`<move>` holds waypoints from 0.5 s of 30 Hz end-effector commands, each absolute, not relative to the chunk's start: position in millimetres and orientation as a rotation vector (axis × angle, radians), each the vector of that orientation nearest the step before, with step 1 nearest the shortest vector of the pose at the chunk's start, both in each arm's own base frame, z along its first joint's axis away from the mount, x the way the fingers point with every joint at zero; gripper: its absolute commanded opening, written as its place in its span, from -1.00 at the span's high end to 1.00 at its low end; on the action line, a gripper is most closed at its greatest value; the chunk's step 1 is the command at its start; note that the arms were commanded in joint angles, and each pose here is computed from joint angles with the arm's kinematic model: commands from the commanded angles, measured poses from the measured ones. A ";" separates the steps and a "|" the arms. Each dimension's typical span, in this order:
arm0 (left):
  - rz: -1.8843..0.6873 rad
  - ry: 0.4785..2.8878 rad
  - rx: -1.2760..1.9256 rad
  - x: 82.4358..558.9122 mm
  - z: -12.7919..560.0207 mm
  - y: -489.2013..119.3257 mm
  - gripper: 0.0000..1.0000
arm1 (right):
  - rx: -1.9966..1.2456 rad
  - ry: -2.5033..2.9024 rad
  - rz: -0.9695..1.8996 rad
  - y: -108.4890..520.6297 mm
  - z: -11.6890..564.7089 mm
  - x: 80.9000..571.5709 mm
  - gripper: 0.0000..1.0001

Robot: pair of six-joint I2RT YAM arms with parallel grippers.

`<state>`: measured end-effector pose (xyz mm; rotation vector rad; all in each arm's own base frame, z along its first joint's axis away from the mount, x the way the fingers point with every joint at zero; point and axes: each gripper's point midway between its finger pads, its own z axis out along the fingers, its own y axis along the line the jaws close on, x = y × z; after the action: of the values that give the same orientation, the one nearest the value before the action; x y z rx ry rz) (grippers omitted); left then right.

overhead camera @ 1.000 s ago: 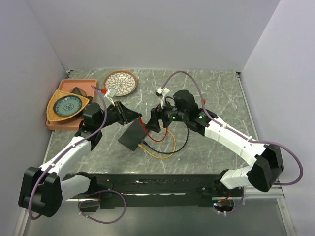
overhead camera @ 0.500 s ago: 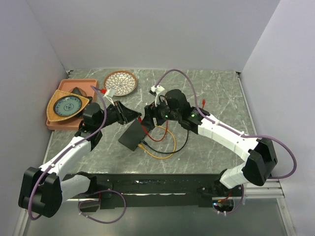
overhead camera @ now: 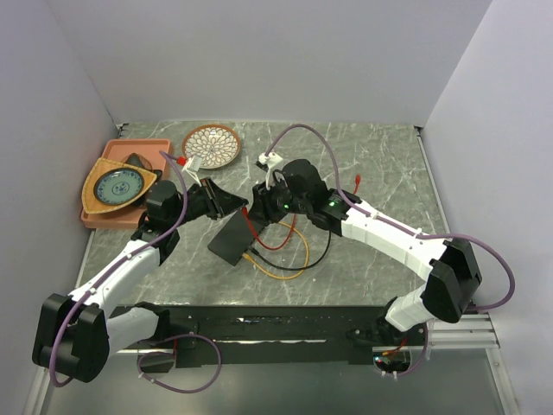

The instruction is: Insert the plug into the switch port

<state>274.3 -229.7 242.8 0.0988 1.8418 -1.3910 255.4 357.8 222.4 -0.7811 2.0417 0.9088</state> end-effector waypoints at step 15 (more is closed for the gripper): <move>-1.394 1.778 0.144 276.2 263.9 -232.3 0.98 | -0.791 1.959 0.981 380.3 251.7 253.4 0.10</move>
<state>274.0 -229.7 241.4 0.0952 1.8491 -1.3909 251.7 365.9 226.6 -0.7957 2.0321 0.9321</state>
